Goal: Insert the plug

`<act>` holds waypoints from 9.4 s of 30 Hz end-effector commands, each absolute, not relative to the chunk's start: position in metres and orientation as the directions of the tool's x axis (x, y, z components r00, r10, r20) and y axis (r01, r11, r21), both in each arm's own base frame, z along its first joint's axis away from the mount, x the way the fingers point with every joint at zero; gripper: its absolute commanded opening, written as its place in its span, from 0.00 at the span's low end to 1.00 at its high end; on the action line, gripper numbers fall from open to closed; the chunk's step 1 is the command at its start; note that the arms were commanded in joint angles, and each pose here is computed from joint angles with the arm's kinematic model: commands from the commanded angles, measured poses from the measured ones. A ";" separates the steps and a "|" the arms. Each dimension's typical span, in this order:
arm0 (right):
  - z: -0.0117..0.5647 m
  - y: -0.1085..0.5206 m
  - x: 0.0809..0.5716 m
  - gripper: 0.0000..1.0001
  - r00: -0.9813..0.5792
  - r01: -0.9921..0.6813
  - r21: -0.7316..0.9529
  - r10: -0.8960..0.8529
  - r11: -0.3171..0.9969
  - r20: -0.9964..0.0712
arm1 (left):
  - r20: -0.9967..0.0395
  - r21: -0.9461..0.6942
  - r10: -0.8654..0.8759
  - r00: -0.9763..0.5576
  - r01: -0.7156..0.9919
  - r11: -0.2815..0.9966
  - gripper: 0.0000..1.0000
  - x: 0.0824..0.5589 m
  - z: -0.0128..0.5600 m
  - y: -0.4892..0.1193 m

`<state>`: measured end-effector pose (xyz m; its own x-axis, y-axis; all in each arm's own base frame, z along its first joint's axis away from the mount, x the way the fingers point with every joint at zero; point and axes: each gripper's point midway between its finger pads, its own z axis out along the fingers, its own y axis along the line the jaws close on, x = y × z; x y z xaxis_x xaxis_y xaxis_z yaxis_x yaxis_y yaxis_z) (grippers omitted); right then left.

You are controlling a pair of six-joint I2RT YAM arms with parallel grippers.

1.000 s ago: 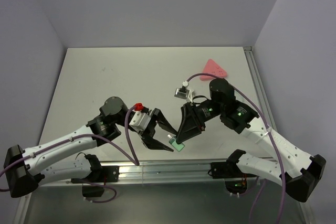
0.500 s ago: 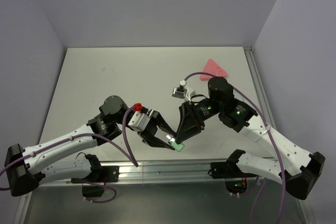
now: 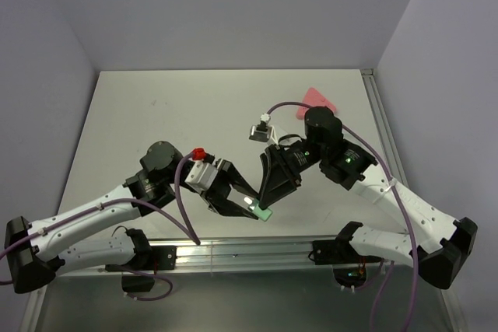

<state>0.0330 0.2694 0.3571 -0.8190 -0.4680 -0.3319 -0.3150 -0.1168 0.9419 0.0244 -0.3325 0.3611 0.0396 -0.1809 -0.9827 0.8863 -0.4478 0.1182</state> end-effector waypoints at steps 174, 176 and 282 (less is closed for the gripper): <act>0.218 0.039 0.491 0.00 -0.195 0.791 0.469 0.889 0.393 -0.415 | -0.698 -0.712 -0.353 -0.623 0.552 0.434 0.80 0.482 0.271 -0.373; 0.208 0.038 0.495 0.00 -0.203 0.797 0.463 0.894 0.388 -0.399 | -0.708 -0.705 -0.349 -0.615 0.577 0.412 0.80 0.486 0.279 -0.381; 0.161 0.033 0.509 0.00 -0.620 0.450 0.463 0.640 0.764 -0.453 | -0.399 -0.911 -0.511 -0.761 0.264 0.316 0.73 0.533 0.139 -0.477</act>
